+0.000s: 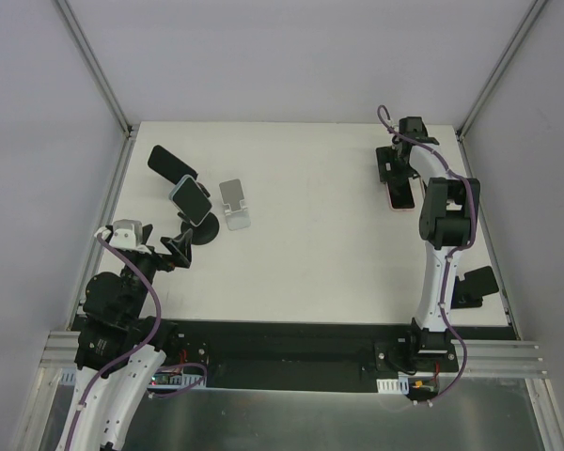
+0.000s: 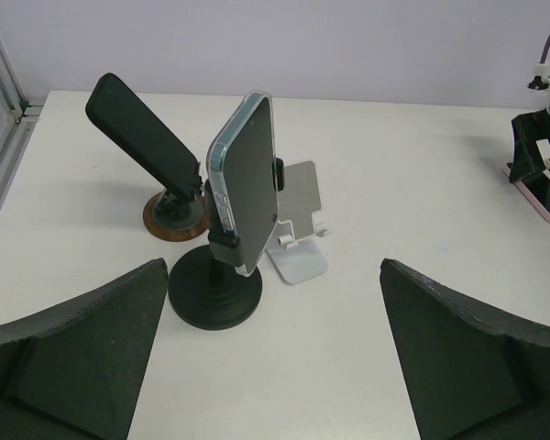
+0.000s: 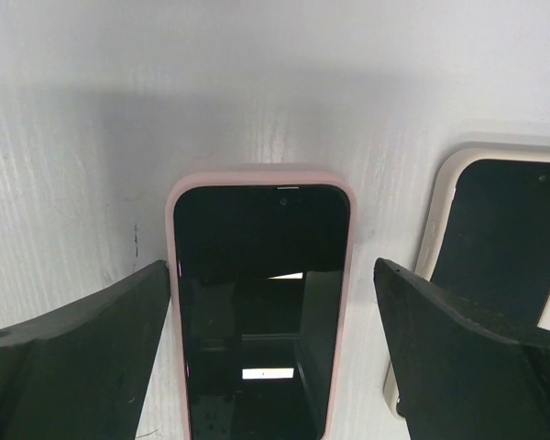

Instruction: Remove the phone from the phone stand

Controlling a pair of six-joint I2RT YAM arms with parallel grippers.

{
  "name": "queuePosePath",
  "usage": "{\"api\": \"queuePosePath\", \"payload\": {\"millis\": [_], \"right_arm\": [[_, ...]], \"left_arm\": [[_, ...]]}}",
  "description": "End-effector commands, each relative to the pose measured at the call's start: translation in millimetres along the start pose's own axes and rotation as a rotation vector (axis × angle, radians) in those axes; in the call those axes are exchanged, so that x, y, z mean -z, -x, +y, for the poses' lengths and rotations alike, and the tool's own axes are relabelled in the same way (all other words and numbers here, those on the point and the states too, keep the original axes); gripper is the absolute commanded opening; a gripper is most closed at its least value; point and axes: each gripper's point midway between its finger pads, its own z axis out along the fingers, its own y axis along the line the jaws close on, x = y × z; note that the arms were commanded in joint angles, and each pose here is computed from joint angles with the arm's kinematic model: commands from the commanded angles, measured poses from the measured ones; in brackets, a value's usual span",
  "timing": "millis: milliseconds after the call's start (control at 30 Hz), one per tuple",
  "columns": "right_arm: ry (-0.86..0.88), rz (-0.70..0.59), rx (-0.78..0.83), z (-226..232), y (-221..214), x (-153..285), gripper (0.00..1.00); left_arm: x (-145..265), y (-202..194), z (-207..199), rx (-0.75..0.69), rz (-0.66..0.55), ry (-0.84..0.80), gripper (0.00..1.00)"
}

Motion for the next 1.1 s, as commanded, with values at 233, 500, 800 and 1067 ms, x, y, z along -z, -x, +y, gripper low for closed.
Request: {"api": "queuePosePath", "payload": {"millis": [233,500,800,1067], "right_arm": [[0.033,-0.041,-0.084,1.1,6.5,31.2,0.94],[0.044,0.052,-0.141,9.5,-27.4,29.0,0.94],[0.059,0.085,-0.139,11.8,-40.7,23.0,0.86],[0.06,0.051,-0.143,-3.9,-24.4,23.1,0.5]], "left_arm": [[1.4,14.9,-2.8,-0.009,-0.041,-0.015,0.99],[3.9,16.7,-2.9,-0.007,-0.053,-0.017,0.99],[3.1,16.3,-2.9,-0.007,-0.05,-0.016,0.99],[0.9,14.5,-2.2,-0.01,-0.038,-0.013,0.99]]}}
